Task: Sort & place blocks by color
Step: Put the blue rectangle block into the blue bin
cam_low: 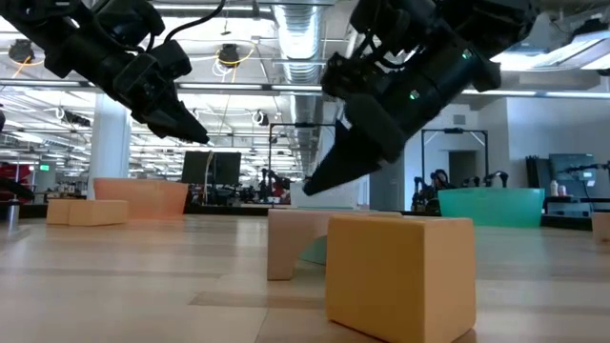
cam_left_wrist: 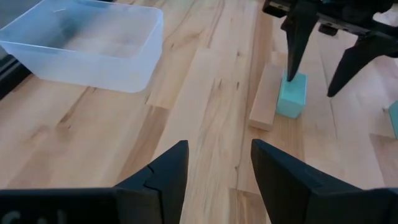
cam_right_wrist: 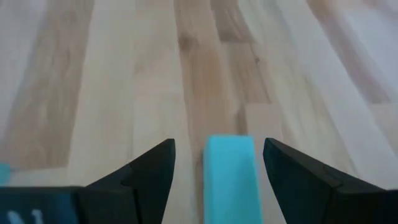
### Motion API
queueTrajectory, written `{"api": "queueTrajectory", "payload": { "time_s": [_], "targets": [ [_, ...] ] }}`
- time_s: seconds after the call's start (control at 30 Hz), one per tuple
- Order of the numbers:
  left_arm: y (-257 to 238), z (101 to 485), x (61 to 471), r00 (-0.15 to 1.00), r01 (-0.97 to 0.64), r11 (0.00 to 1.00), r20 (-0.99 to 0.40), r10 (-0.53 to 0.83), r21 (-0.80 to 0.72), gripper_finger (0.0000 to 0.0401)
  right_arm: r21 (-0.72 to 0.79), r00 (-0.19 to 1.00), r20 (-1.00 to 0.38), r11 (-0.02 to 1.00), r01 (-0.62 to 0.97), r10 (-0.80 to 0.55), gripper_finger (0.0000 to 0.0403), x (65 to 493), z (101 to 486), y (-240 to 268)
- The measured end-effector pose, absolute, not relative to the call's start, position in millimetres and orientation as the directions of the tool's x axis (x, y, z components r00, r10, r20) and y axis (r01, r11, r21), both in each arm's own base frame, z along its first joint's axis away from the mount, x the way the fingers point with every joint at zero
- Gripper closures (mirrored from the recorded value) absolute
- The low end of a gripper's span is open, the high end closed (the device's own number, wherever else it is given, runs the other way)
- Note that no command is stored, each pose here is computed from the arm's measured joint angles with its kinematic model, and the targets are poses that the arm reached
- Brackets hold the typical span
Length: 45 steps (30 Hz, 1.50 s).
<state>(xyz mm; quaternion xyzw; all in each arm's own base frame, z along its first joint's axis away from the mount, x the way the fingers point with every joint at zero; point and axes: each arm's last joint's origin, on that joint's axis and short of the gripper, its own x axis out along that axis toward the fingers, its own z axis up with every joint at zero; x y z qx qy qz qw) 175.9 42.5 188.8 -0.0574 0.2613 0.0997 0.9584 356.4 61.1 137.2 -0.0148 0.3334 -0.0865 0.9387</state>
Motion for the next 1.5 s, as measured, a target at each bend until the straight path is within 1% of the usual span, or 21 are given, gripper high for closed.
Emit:
{"api": "queueTrajectory", "payload": {
  "time_s": [0.17, 0.27, 0.47, 0.53, 0.57, 0.7, 0.73, 0.83, 0.9, 0.97, 1.1, 1.27, 1.33, 1.43, 1.5],
  "targets": [
    [42.5, 188.8, 175.8, 0.843, -0.221, 0.973, -0.513, 0.161, -0.058, 0.0236, -0.071, 0.742, -0.646, 0.983, 0.172, -0.177, 0.0133, 355.6, 131.5, 58.7],
    [42.5, 188.8, 175.8, 0.843, -0.221, 0.973, -0.513, 0.161, -0.059, 0.0236, -0.075, 0.700, -0.690, 0.980, 0.183, -0.184, 0.0133, 352.2, 122.7, 57.7],
    [42.5, 188.7, 175.8, 0.843, -0.222, 0.973, -0.513, 0.161, -0.061, 0.0236, -0.082, 0.684, -0.705, 0.980, 0.179, -0.184, 0.0139, 352.0, 118.2, 57.7],
    [42.5, 188.8, 175.8, 0.843, -0.222, 0.973, -0.513, 0.161, -0.061, 0.0236, -0.082, 0.685, -0.705, 0.980, 0.180, -0.185, 0.0160, 351.8, 119.2, 57.6],
    [42.5, 188.7, 175.8, 0.843, -0.223, 0.973, -0.513, 0.161, -0.061, 0.0236, -0.080, 0.685, -0.705, 0.980, 0.180, -0.183, 0.0178, 351.6, 119.8, 57.6],
    [42.5, 188.8, 175.8, 0.843, -0.225, 0.972, -0.513, 0.162, -0.064, 0.0236, -0.040, 0.692, -0.704, 0.982, 0.186, -0.160, 0.0281, 352.0, 121.1, 58.3],
    [42.5, 188.8, 175.8, 0.843, -0.226, 0.972, -0.513, 0.161, -0.066, 0.0236, -0.019, 0.695, -0.705, 0.983, 0.180, -0.141, 0.0287, 352.4, 122.3, 57.7],
    [42.5, 188.8, 175.8, 0.843, -0.232, 0.970, -0.513, 0.161, -0.077, 0.0236, 0.043, 0.702, -0.708, 0.987, 0.155, -0.080, 0.0286, 351.0, 130.7, 54.8],
    [42.5, 188.8, 175.8, 0.843, -0.233, 0.969, -0.513, 0.162, -0.077, 0.0236, 0.064, 0.715, -0.696, 0.986, 0.155, -0.067, 0.0286, 349.4, 142.1, 49.5],
    [42.5, 188.9, 175.9, 0.844, -0.233, 0.969, -0.511, 0.162, -0.077, 0.0236, 0.061, 0.726, -0.683, 0.984, 0.166, -0.080, 0.0286, 345.9, 157.0, 41.4],
    [42.8, 189.1, 175.9, 0.843, -0.239, 0.968, -0.510, 0.170, -0.073, 0.0236, 0.007, 0.700, -0.701, 0.981, 0.195, -0.134, 0.0286, 328.1, 188.2, 16.1],
    [43.5, 189.4, 176.0, 0.840, -0.260, 0.964, -0.507, 0.193, -0.064, 0.0236, -0.033, 0.612, -0.755, 0.946, 0.324, -0.236, 0.0286, 287.5, 222.9, -25.6],
    [44.1, 189.4, 175.8, 0.835, -0.280, 0.958, -0.507, 0.214, -0.057, 0.0236, -0.061, 0.548, -0.784, 0.914, 0.401, -0.292, 0.0286, 265.2, 230.7, -42.7],
    [44.8, 189.6, 175.7, 0.829, -0.306, 0.951, -0.505, 0.240, -0.051, 0.0236, -0.094, 0.432, -0.811, 0.815, 0.572, -0.396, 0.0286, 232.3, 238.0, -68.1],
    [45.4, 189.7, 175.7, 0.825, -0.330, 0.942, -0.503, 0.257, -0.060, 0.0236, -0.102, 0.348, -0.821, 0.716, 0.690, -0.453, 0.0286, 210.9, 239.4, -83.6]
  ]
}}
